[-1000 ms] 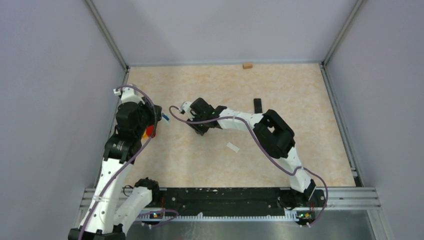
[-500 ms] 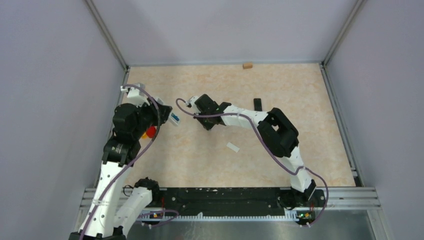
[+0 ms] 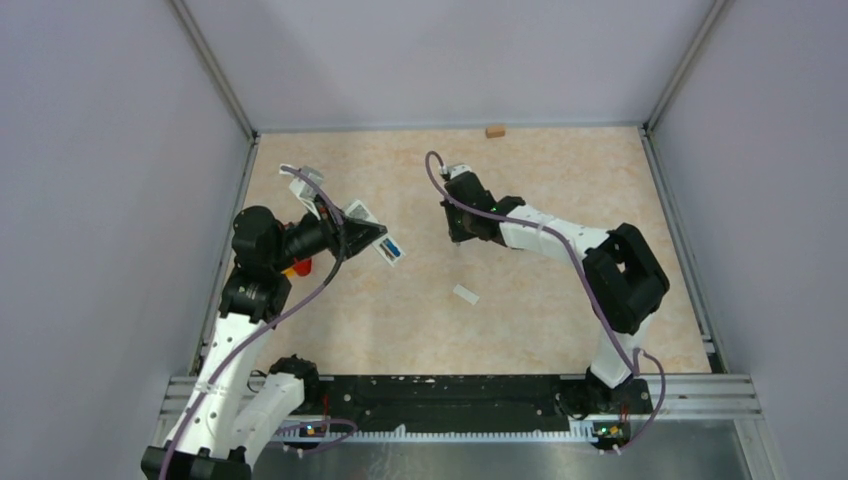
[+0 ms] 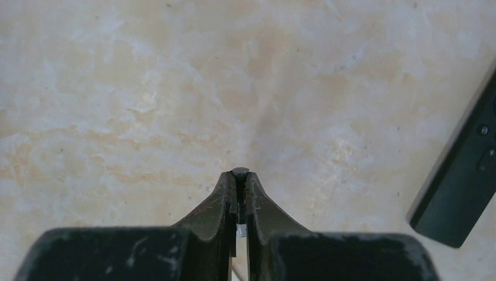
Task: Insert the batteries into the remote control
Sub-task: Place the battery at the center of the board, then pick up the battery from the center of the board.
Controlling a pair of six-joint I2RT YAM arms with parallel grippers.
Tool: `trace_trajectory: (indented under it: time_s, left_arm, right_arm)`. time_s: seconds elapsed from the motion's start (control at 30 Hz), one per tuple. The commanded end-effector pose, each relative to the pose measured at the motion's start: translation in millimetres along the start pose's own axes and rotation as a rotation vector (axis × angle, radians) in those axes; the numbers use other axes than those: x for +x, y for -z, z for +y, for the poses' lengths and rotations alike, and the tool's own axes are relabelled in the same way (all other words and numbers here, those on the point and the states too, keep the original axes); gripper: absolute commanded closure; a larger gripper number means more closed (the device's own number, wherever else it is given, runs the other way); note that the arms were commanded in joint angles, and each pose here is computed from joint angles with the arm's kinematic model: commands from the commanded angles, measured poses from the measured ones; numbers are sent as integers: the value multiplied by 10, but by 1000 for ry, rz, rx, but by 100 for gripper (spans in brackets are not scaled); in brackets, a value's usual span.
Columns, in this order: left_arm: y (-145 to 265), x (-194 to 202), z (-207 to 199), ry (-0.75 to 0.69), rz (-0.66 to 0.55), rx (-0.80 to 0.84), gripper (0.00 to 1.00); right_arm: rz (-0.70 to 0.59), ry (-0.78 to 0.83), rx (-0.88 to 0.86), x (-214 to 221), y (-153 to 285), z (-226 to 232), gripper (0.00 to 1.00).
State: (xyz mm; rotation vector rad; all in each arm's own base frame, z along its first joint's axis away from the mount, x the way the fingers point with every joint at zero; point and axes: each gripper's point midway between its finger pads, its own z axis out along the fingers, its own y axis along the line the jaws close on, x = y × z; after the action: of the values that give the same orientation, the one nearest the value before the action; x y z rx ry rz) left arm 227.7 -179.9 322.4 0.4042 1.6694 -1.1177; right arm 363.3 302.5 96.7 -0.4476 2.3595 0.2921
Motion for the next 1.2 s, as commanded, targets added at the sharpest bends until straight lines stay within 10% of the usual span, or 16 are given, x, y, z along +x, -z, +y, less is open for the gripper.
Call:
trace_trajectory:
  time_s: [0.0, 0.33, 0.43, 0.67, 1.17]
  left_arm:
    - [-14, -106, -210, -69, -21, 127, 100]
    - [-34, -97, -129, -53, -38, 94, 100]
    - [-31, -94, -111, -54, -44, 83, 100]
    - [-25, -86, -43, -55, -54, 44, 100]
    - [-60, -65, -12, -26, -50, 48, 100]
  right_arm:
    - [11, -221, 81, 185, 95, -295, 99]
    - [103, -654, 235, 869, 100, -536, 98]
    - [84, -679, 265, 860, 133, -589, 82]
    - [18, -522, 287, 575, 267, -711, 59]
    - [194, -123, 164, 686, 37, -596, 57]
